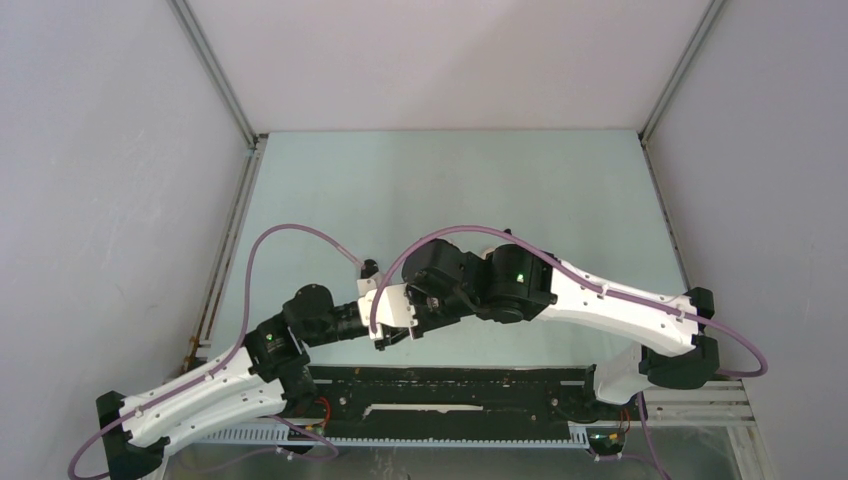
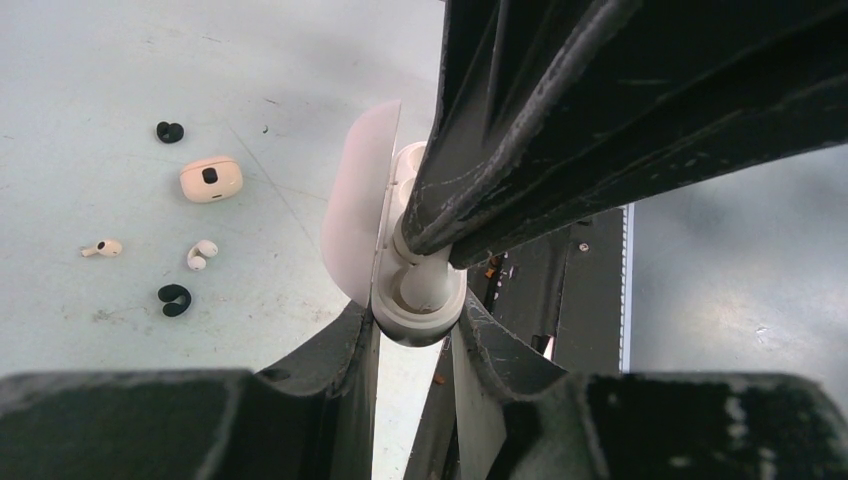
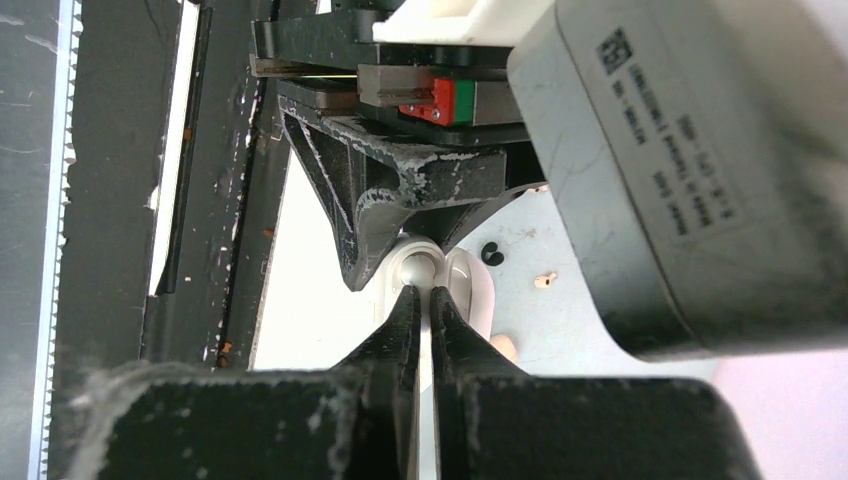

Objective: Insert the wireless bluetooth earbuds into the charging case
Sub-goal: Place the earbud in the charging case.

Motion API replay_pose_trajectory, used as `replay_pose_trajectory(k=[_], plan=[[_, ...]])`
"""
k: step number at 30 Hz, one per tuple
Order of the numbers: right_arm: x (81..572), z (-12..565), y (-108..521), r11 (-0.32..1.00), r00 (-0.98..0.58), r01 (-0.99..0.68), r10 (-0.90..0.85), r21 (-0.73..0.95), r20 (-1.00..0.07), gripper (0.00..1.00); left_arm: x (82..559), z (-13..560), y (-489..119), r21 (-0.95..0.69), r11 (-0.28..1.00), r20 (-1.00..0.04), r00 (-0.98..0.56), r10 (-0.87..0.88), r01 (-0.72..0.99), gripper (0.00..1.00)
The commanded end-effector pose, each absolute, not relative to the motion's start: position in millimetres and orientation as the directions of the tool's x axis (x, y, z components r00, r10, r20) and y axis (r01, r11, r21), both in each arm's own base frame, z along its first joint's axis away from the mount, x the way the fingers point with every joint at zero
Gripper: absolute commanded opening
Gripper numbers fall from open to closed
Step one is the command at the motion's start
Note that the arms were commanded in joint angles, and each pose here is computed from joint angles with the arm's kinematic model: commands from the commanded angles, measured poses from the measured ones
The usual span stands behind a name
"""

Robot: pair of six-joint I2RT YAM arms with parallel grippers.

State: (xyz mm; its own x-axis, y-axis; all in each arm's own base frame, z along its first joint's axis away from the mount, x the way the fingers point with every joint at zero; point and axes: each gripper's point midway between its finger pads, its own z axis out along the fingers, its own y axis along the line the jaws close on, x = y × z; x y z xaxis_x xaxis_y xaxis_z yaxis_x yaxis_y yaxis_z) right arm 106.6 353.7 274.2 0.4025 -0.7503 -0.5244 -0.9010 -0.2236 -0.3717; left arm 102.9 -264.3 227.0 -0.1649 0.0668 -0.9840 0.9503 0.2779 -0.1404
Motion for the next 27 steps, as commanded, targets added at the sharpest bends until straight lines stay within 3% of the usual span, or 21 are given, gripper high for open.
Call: replay_pose_trajectory(k=[1,5,8,14,19,27], plan=[[108,279,359,-0.202,0.389,-0.906,-0.745,-0.373,-0.542,0.0,104,240,-265,-0.132,0.274,-0.99,-0.142,0.018,0.953,0.0],[111,281,360,-0.19,0.388,-0.904,-0.741,-0.383,-0.548,0.0,104,241,-264,-0.13,0.274,-0.99,-0.14,0.017,0.953,0.0],[111,283,361,-0.187,0.389,-0.904,-0.737,-0.385,-0.553,0.11,104,240,-265,-0.131,0.271,-0.99,-0.142,0.02,0.954,0.0],[107,293,362,-0.193,0.403,-0.899,-0.714,-0.393,-0.572,0.14,104,240,-265,-0.131,0.273,-0.99,-0.141,0.019,0.953,0.0],[105,300,361,-0.195,0.411,-0.897,-0.699,-0.397,-0.585,0.22,104,240,-265,-0.132,0.271,-0.99,-0.142,0.02,0.953,0.0],[99,317,361,-0.2,0.419,-0.898,-0.664,-0.392,-0.62,0.24,104,240,-265,-0.131,0.273,-0.99,-0.142,0.02,0.953,0.0]])
